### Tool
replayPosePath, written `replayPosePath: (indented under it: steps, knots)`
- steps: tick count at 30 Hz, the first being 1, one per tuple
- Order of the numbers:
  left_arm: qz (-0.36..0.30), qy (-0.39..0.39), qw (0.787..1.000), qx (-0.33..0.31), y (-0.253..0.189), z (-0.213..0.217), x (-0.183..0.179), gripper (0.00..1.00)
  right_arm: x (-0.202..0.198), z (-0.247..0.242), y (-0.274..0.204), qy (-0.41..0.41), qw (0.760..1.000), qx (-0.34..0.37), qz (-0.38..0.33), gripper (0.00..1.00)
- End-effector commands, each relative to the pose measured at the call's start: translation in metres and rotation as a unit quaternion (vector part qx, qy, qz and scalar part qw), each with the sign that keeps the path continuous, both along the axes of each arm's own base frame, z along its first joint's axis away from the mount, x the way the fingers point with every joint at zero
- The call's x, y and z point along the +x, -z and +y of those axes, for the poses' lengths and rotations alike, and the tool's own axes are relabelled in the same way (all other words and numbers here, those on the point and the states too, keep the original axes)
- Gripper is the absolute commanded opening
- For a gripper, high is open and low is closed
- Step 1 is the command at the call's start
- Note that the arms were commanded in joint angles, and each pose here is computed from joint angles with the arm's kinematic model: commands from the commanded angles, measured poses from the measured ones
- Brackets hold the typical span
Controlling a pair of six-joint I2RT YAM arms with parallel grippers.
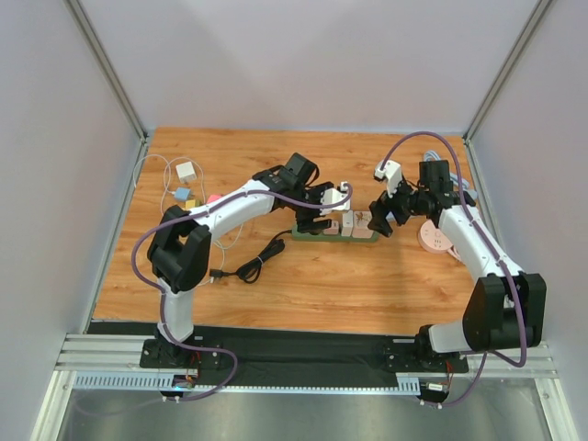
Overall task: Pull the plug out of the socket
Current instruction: Remove the plug from the socket.
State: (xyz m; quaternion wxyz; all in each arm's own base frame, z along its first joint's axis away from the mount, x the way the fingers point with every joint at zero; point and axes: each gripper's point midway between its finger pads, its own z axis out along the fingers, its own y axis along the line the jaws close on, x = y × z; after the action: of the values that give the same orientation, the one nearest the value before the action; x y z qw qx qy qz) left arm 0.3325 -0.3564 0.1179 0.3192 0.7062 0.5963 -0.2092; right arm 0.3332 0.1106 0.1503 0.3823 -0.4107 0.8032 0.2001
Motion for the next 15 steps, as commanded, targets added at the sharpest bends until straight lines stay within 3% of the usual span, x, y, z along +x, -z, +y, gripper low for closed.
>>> replayPosePath:
  steps: [1, 15]
  knots:
    - [-0.024, 0.01, 1.0, -0.01, -0.008, -0.018, 0.008, 0.77, 0.027, -0.014, -0.015, 0.025, 0.998, -0.027, -0.053, 0.97]
    - [-0.01, -0.018, 0.999, 0.027, 0.024, -0.037, 0.015, 0.59, 0.043, -0.034, -0.019, 0.057, 0.995, -0.04, -0.069, 0.85]
